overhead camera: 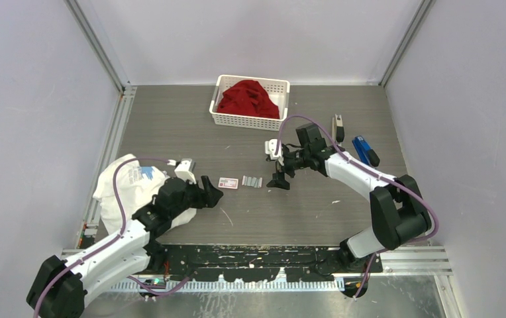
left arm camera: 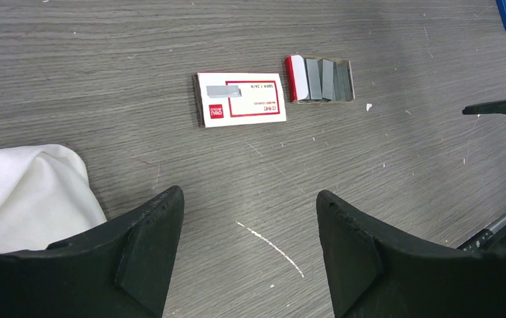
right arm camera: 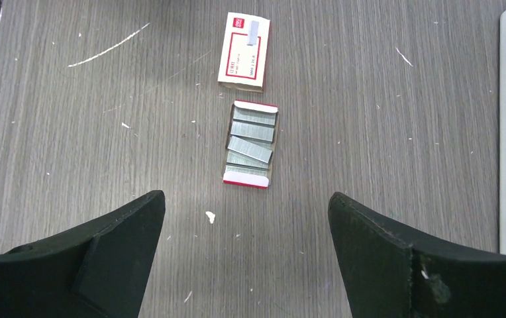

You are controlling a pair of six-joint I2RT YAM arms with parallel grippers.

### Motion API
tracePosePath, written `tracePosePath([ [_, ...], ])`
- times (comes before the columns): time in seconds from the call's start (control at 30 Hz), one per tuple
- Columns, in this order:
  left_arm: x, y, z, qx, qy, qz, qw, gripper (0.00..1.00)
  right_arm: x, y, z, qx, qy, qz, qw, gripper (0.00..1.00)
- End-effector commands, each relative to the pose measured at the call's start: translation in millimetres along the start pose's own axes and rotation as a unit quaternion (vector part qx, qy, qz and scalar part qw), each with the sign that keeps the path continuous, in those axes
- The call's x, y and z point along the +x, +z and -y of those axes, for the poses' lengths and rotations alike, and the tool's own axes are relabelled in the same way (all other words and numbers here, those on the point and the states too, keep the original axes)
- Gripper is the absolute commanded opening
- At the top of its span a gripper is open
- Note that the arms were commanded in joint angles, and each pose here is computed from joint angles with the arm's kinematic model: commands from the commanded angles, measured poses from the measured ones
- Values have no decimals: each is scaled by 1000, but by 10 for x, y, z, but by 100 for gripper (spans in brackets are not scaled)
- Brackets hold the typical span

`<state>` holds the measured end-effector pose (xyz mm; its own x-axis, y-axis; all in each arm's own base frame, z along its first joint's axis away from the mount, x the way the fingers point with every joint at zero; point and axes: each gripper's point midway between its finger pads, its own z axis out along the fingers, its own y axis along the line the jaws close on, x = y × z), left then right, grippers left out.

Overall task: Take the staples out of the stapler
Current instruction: Close the staple box at the center of the board.

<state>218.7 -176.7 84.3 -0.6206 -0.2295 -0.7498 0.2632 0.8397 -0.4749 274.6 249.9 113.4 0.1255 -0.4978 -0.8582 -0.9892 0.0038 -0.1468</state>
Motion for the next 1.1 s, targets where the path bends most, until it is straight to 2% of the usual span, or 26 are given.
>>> tracePosePath([
  [0.0,-163,14,70,14,3,34,999,73,-67,9,47,4,-29,3,1000,97],
  [1.07,-120,45,46,11,1,28,1000,73,61,170,-23,-7,-56,-35,998,97],
])
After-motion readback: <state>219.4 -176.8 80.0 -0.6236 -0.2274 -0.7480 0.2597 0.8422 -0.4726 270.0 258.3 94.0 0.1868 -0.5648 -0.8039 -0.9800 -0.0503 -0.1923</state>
